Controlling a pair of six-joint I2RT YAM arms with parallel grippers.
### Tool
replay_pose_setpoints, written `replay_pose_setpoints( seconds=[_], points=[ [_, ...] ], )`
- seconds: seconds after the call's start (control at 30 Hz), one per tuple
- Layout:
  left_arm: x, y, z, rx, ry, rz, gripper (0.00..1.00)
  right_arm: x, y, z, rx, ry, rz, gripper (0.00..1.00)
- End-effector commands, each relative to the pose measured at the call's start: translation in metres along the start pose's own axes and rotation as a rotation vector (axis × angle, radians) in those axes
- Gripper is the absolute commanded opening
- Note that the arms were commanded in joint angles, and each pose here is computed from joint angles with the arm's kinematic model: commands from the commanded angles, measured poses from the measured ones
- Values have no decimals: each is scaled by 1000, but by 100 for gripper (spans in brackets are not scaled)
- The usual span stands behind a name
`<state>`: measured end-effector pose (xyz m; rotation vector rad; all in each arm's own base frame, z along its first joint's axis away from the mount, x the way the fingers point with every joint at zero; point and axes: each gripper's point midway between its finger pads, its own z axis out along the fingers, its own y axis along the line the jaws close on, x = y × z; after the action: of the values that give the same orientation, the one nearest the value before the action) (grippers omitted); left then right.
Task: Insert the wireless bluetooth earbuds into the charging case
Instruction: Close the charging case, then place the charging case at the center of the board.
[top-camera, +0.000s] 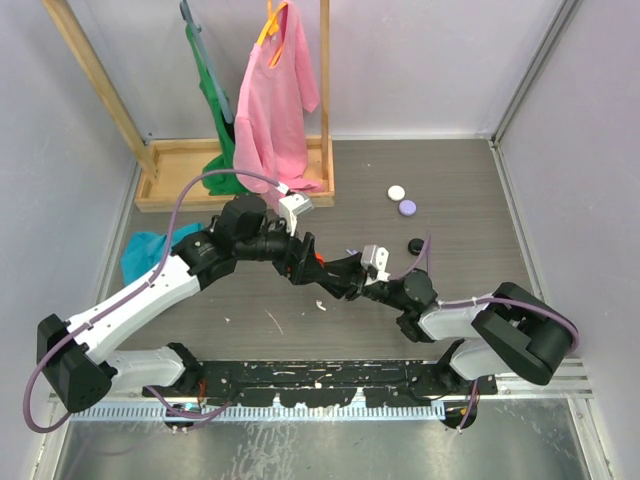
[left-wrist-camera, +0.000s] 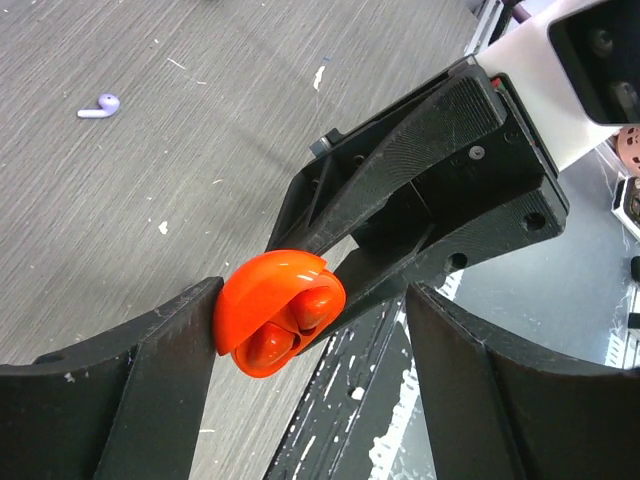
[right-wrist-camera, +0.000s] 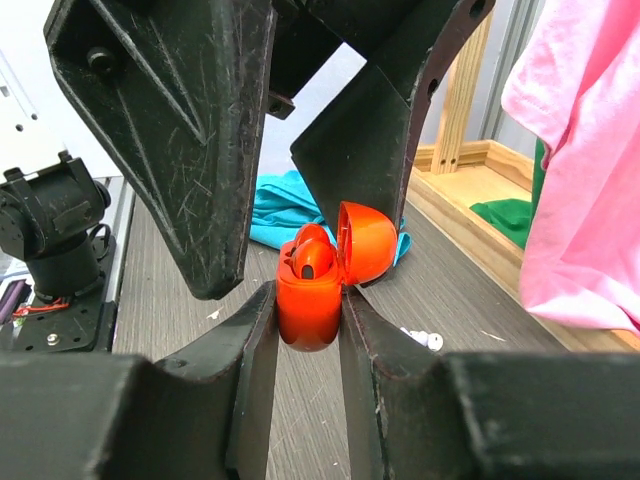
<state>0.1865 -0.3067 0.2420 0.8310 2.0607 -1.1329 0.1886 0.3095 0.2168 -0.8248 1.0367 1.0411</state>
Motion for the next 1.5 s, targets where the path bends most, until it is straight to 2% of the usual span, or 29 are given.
replay_pose_setpoints(
  seconds=[0.0, 0.33, 0.47, 0.53, 0.63, 0.73, 0.9, 0.97, 1.17, 1.4, 1.47],
  points=[
    [-23, -23, -15, 77, -53, 77, 73, -16, -7, 9, 1, -52, 4, 4],
    [-20, -27, -29, 66, -72, 92, 72, 1, -21, 8, 50, 19, 118, 4],
    [-20, -7, -36, -68, -90, 76, 76, 11, -35, -1, 152, 78, 197, 4],
    [-18, 15, -43, -200, -100, 60, 77, 22, -50, -11, 258, 146, 248, 3],
    [-13, 45, -57, -381, -113, 47, 80, 45, -74, -35, 446, 297, 293, 2],
    [-9, 72, -76, -535, -135, 31, 89, 59, -92, -65, 596, 400, 376, 2],
    [-4, 105, -108, -724, -169, -41, 98, 71, -117, -114, 824, 452, 527, 2],
    [-4, 108, -119, -756, -191, -62, 100, 78, -122, -131, 901, 474, 571, 2],
    [-1, 107, -148, -798, -264, -83, 98, 112, -133, -183, 1092, 560, 712, 3],
    [17, 121, -157, -843, -234, -163, 98, 132, -148, -220, 1230, 596, 783, 8],
    [20, 125, -158, -841, -220, -185, 98, 136, -151, -230, 1264, 607, 799, 14]
  ],
)
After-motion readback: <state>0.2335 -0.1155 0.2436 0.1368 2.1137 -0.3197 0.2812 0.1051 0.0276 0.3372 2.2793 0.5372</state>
